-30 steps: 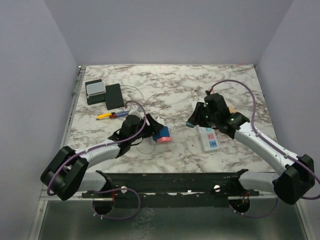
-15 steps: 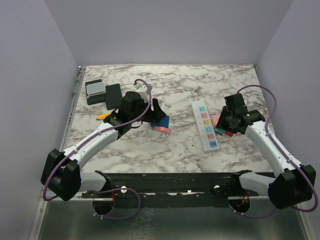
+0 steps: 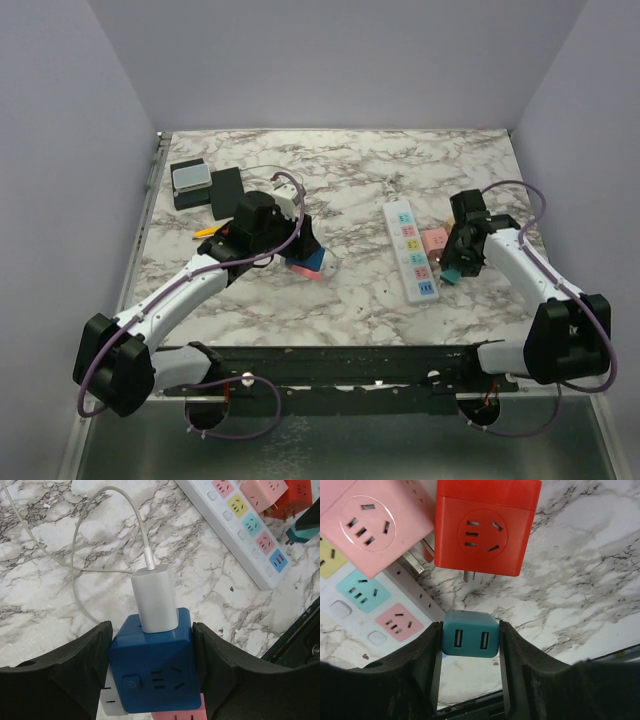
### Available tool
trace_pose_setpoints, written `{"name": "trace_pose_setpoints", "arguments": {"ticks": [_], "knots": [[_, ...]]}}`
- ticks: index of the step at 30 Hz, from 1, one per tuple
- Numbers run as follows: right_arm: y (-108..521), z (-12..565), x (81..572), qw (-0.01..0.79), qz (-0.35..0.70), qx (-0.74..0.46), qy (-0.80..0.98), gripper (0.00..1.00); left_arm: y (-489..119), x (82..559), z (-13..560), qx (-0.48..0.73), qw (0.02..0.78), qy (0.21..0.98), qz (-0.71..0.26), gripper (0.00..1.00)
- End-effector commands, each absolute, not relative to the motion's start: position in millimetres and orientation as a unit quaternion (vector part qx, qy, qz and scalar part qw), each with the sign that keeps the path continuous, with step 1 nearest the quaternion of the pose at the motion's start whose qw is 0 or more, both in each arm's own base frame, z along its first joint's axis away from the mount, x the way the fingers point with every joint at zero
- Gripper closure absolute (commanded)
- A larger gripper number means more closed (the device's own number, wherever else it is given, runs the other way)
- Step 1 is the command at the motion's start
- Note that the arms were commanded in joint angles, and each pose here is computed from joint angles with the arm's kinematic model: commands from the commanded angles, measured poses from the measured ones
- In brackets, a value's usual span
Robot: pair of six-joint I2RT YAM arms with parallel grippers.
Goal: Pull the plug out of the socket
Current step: Place the plug at the center of the board.
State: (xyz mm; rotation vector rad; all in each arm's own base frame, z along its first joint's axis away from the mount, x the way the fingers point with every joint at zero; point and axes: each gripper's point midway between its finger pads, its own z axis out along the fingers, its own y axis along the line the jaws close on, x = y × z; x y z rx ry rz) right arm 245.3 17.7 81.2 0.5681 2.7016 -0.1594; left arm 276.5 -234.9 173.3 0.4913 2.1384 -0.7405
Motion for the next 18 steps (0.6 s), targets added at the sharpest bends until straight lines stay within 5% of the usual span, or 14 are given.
{"name": "trace_pose_setpoints", "arguments": {"ticks": [1,12,18], "knots": [[11.9,63.4,241.9,0.158,-0.079,0.198,0.964,0.95,-239.4,274.1,183.4,0.227,0.424,0.821,-0.307,1.0],[9.8,39.1,250.0,0.134,-0.097,0.184,0.969,0.84,-245.3,264.3,175.5,0.254,0.405,0.816,-0.324,1.0],[7.7,40.5,256.8,0.149,-0.1,0.178,0.968,0.61,-248.8,262.9,169.5,0.259,0.393,0.818,-0.331,1.0]]}}
